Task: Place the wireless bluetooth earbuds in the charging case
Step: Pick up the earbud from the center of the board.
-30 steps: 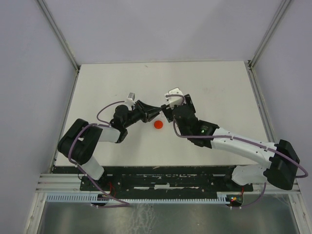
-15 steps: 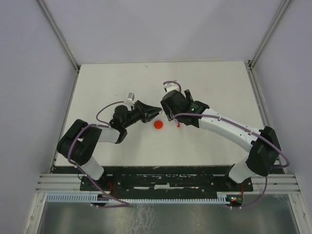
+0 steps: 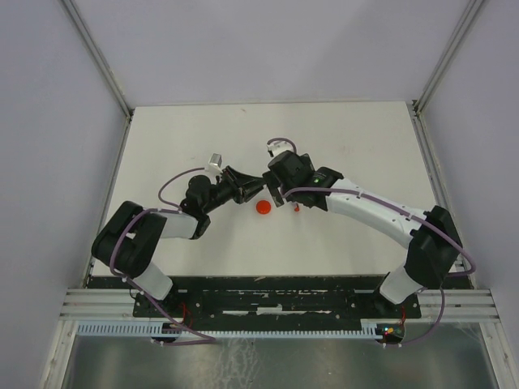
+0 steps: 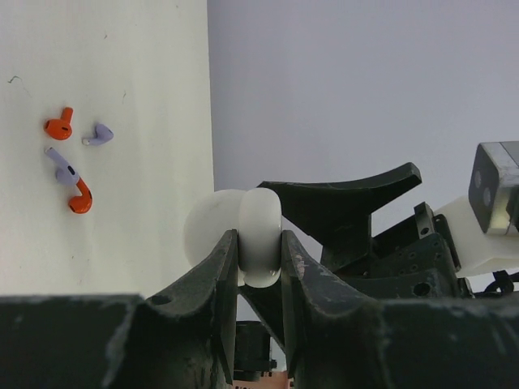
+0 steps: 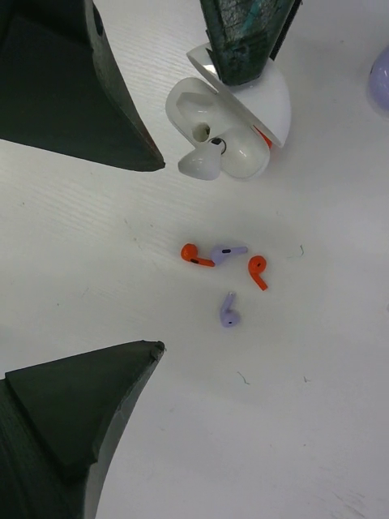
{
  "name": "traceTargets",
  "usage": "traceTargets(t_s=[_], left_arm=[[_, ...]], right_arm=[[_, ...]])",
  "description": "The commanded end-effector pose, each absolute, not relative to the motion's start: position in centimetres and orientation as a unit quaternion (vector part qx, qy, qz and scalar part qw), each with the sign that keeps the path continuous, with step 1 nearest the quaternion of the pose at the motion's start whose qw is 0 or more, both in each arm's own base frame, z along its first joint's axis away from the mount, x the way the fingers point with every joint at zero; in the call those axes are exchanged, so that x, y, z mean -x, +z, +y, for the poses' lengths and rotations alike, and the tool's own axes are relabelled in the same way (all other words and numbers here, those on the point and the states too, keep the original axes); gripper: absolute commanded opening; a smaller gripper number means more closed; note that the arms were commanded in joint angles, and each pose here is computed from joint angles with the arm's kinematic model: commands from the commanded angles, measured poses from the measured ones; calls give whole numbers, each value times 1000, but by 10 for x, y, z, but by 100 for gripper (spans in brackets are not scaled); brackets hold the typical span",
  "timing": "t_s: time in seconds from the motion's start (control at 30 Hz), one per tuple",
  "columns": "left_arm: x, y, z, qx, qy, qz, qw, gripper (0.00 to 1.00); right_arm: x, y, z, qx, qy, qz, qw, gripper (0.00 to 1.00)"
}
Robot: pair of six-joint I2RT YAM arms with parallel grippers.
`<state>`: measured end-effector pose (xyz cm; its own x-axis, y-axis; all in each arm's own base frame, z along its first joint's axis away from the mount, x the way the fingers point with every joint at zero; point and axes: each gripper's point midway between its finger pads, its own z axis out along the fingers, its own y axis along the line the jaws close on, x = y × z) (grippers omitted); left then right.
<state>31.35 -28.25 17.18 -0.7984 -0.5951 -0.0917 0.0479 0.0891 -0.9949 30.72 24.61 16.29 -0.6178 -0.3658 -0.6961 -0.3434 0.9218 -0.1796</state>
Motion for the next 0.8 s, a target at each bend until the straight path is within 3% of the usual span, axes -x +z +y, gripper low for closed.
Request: traceTargets(t_s=[0.0, 0.77], left_arm=[[-311, 198, -280, 178, -667, 670, 271, 3], [-310, 196, -283, 170, -668, 675, 264, 3]], right_arm=[[-320, 172, 264, 184, 14, 894, 409, 93], [-358, 160, 242, 119, 18, 894, 431, 93]])
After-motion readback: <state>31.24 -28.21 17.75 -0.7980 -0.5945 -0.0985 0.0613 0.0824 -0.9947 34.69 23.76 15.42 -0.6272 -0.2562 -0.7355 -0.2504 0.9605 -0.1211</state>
